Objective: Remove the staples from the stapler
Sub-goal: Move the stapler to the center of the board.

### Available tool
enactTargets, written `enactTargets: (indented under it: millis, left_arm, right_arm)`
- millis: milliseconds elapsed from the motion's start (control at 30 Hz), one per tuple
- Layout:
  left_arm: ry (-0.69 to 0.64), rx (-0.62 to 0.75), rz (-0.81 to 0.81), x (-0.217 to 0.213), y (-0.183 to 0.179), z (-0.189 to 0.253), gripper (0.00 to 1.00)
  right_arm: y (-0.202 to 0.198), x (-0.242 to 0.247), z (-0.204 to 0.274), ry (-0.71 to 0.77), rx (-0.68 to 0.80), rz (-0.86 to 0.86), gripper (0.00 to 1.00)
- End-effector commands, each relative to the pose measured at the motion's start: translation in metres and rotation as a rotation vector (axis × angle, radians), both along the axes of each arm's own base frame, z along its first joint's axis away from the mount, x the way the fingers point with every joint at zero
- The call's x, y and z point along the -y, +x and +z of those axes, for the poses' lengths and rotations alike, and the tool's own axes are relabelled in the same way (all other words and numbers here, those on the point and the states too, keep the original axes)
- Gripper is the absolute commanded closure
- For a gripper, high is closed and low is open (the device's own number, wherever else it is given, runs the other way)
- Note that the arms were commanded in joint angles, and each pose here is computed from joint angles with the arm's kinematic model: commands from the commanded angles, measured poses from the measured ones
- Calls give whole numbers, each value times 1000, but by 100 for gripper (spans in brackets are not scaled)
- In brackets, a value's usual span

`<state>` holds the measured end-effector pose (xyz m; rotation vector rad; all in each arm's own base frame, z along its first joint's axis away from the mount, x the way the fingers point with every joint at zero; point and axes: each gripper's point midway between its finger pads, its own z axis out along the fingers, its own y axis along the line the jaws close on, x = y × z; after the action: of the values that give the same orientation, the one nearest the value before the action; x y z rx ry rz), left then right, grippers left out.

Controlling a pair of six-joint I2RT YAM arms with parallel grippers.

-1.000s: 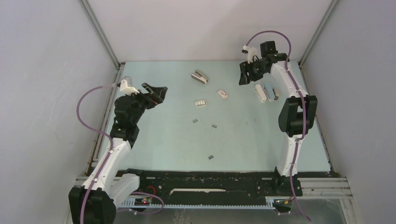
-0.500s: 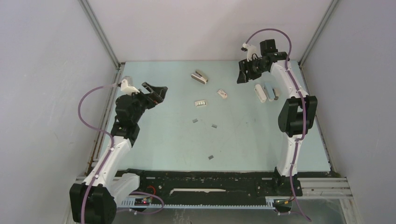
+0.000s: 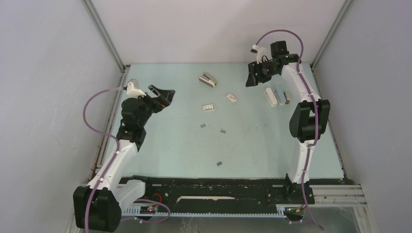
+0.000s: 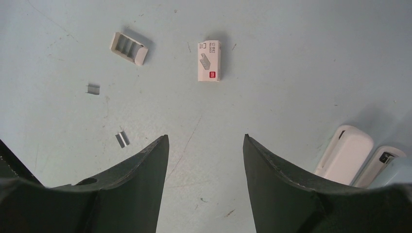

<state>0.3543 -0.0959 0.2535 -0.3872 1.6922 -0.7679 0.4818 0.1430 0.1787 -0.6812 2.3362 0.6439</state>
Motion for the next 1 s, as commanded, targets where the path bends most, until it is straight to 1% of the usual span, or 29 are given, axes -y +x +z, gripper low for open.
enactTargets:
  millis: [0, 633, 967]
  left_arm:
    - [-30, 53, -1, 0, 5, 18, 0]
    - [-92, 25, -25, 7, 11, 12, 0]
    - [-167, -12, -68, 18, 20, 3, 0]
  right_arm:
    - [4, -10, 15, 39, 22, 10, 33]
    - [3, -13, 18, 59, 20, 16, 33]
    - [2, -14, 19, 68, 16, 17, 33]
